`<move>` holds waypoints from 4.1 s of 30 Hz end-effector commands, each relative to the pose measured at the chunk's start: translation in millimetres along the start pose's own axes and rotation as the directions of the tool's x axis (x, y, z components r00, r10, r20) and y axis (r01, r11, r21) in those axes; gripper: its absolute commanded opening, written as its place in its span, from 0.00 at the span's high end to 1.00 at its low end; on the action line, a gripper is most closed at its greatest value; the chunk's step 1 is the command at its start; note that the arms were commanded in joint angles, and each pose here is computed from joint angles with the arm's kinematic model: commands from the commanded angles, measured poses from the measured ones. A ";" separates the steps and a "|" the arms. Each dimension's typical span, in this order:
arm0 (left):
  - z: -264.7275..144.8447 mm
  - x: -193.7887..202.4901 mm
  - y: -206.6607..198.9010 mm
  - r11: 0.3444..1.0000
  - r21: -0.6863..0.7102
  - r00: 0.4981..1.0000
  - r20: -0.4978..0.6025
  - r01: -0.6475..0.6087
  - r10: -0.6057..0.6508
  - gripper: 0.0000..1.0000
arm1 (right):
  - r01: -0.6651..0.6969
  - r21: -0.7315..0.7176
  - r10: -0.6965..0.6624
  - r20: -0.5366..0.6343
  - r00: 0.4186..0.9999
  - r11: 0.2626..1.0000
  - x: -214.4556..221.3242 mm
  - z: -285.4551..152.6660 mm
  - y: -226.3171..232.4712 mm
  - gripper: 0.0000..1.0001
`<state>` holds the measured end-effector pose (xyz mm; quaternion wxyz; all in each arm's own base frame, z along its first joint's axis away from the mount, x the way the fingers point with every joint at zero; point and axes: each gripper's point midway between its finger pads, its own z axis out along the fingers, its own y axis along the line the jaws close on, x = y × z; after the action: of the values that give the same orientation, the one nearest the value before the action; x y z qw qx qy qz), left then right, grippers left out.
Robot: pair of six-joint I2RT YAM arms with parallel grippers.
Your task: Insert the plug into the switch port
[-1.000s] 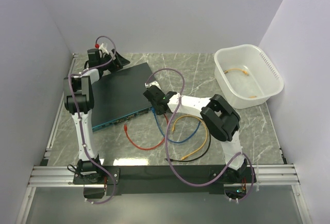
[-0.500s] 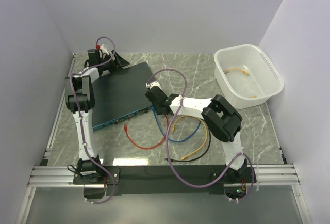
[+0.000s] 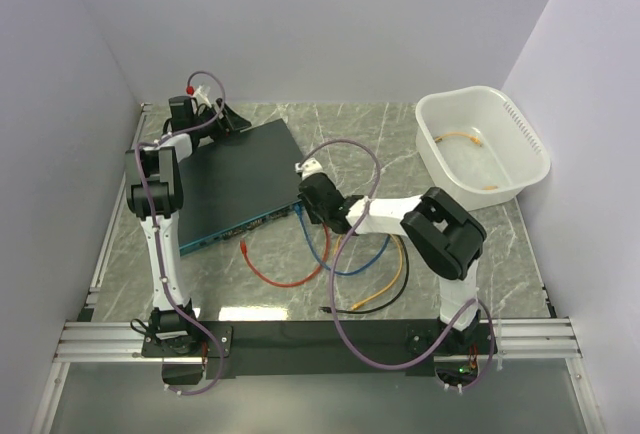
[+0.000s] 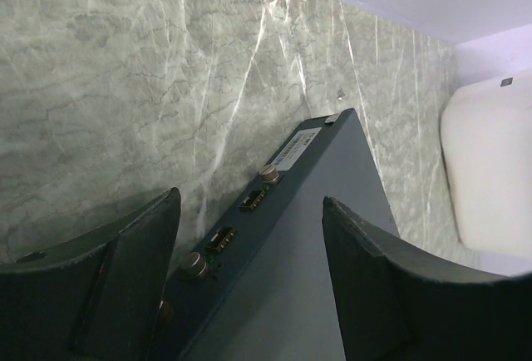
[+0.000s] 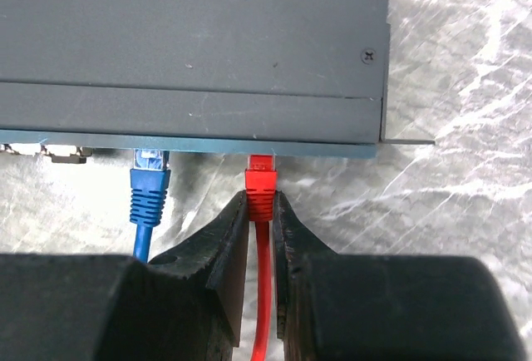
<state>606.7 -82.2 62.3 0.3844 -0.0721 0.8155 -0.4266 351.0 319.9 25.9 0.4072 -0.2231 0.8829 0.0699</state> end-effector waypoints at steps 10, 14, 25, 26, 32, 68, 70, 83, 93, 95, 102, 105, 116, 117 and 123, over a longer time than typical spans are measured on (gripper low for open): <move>0.5 89.7 -34.1 0.994 0.019 0.962 -0.255 0.105 -0.097 0.42 | -0.215 -0.083 0.229 0.435 0.871 0.973 -159.4 -19.8 -20.8 1.00; 10.4 105.9 -49.4 0.995 0.067 0.949 -0.313 0.068 -0.044 0.42 | -0.093 -0.177 0.166 0.457 0.874 0.980 -168.7 -18.3 -2.8 1.00; 10.0 111.7 -65.5 0.986 0.149 0.930 -0.367 0.069 -0.010 0.41 | -0.118 -0.350 0.259 0.387 0.885 0.929 -175.1 10.9 -4.8 1.00; 9.4 113.2 -64.1 0.987 0.141 0.928 -0.371 0.071 -0.013 0.41 | -0.125 -0.343 0.261 0.386 0.885 0.931 -175.7 11.3 -6.9 1.00; 11.3 117.2 -65.7 0.988 0.144 0.924 -0.383 0.056 0.003 0.42 | -0.102 -0.338 0.244 0.411 0.878 0.936 -201.4 2.5 -6.8 1.00; -35.1 -53.2 -30.1 0.985 -0.159 0.995 0.087 0.060 -0.047 0.23 | -0.102 -0.243 0.191 0.380 0.905 0.965 -139.4 -76.4 -33.0 0.41; -42.1 -65.4 -40.0 0.987 -0.154 0.992 0.125 0.052 -0.033 0.22 | -0.186 -0.147 0.229 0.372 0.899 0.971 -134.1 -87.7 -55.3 0.41; -107.6 -40.0 -119.2 0.992 -0.126 0.970 0.239 -0.012 0.043 0.22 | -0.481 0.257 0.487 0.044 0.872 0.838 -1.8 -84.7 -157.8 0.35; -134.9 -2.8 -167.4 0.991 -0.116 0.970 0.224 -0.069 0.094 0.22 | -0.422 0.269 0.466 -0.126 0.876 0.866 38.1 -55.9 -148.6 0.32; -141.1 3.2 -171.6 0.991 -0.111 0.970 0.223 -0.069 0.093 0.22 | -0.427 0.276 0.474 -0.137 0.870 0.861 46.1 -54.4 -147.8 0.32; -147.7 23.3 -188.2 0.994 -0.080 0.972 0.213 -0.081 0.096 0.22 | -0.423 0.307 0.489 -0.180 0.854 0.852 65.4 -48.5 -146.1 0.35; -149.1 27.5 -189.7 0.994 -0.080 0.974 0.206 -0.080 0.095 0.22 | -0.432 0.310 0.499 -0.181 0.847 0.847 69.0 -49.9 -145.4 0.38; -161.0 31.4 -194.2 0.991 -0.097 0.969 0.218 -0.096 0.115 0.23 | -0.383 0.325 0.466 -0.235 0.853 0.865 87.7 -48.8 -122.8 0.52; -161.3 33.4 -192.6 0.990 -0.100 0.970 0.215 -0.095 0.115 0.23 | -0.380 0.334 0.466 -0.235 0.853 0.863 88.8 -48.1 -123.7 0.56; -170.8 35.0 -198.6 0.989 -0.104 0.965 0.232 -0.101 0.123 0.24 | -0.361 0.349 0.440 -0.184 0.879 0.865 70.8 -45.4 -129.5 0.90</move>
<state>430.3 -113.7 232.3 0.4762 -0.1029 0.7959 -0.3594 337.8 167.8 14.7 0.2993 0.0234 0.9539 0.0035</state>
